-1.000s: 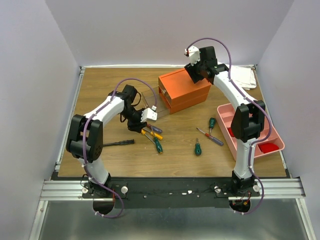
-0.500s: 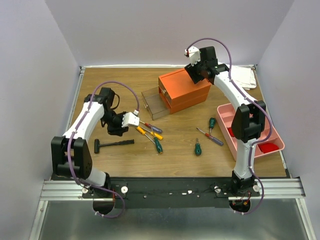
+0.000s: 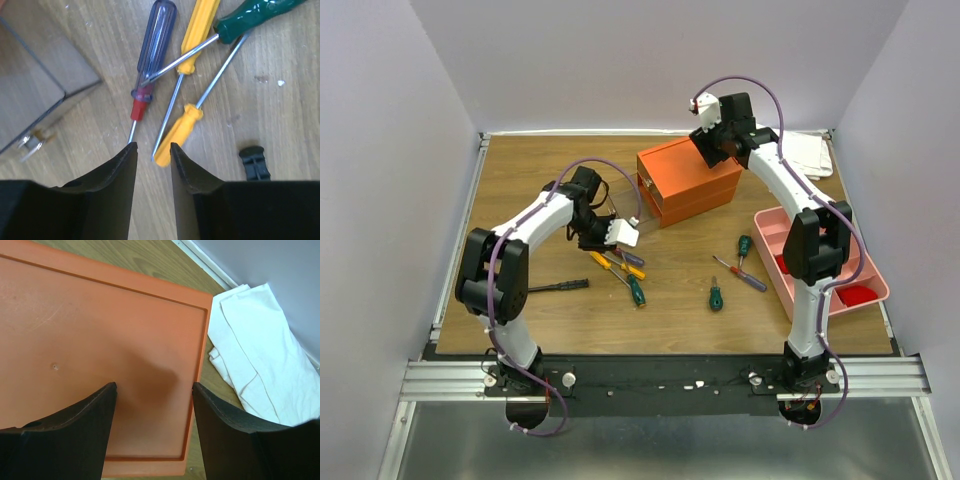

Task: Sort the tools into containers

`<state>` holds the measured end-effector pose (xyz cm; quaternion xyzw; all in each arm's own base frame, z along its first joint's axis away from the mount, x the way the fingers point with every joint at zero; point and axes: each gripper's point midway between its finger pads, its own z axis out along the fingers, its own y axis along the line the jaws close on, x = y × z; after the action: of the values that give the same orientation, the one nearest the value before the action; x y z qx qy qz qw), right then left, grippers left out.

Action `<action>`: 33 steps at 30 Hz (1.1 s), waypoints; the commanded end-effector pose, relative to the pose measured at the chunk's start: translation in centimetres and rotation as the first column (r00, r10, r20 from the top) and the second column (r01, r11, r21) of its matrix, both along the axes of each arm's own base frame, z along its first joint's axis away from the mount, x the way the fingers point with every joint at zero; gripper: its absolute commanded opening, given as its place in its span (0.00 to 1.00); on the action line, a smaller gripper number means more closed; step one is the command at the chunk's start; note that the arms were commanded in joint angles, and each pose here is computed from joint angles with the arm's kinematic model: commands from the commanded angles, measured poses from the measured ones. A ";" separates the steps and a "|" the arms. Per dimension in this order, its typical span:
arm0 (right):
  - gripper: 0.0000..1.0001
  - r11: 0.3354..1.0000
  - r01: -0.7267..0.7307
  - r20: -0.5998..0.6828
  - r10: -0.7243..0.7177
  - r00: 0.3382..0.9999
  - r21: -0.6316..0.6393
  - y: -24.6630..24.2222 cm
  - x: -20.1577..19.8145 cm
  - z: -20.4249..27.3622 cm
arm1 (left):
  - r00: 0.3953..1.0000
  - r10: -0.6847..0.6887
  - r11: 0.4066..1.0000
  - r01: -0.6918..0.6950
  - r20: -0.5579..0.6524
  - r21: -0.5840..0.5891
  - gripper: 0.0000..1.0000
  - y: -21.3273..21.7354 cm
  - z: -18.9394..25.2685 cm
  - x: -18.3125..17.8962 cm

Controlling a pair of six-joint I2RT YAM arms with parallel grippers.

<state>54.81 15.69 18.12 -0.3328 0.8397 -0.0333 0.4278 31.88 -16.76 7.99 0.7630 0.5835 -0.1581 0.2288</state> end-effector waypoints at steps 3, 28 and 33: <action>0.71 0.996 -0.010 -0.184 -0.007 0.983 -0.091 -1.2 -3.4 -4.8 | 0.994 -0.088 0.996 0.088 -0.065 0.006 0.39 -1.5 -1.5 -1.1; 0.71 0.995 -0.014 -0.198 -0.006 0.980 -0.097 -1.3 -3.5 -5.5 | 0.981 -0.103 0.964 0.139 -0.162 0.226 0.32 2.3 -8.1 -3.6; 0.71 0.995 -0.016 -0.203 -0.004 0.979 -0.097 -1.3 -3.7 -5.6 | 0.978 -0.109 0.968 0.146 -0.179 0.206 0.14 2.6 -6.9 -4.7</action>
<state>54.62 15.68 18.08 -0.3337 0.8396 -0.0336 0.4273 28.54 -15.83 2.10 0.7966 0.5661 -0.1758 0.1183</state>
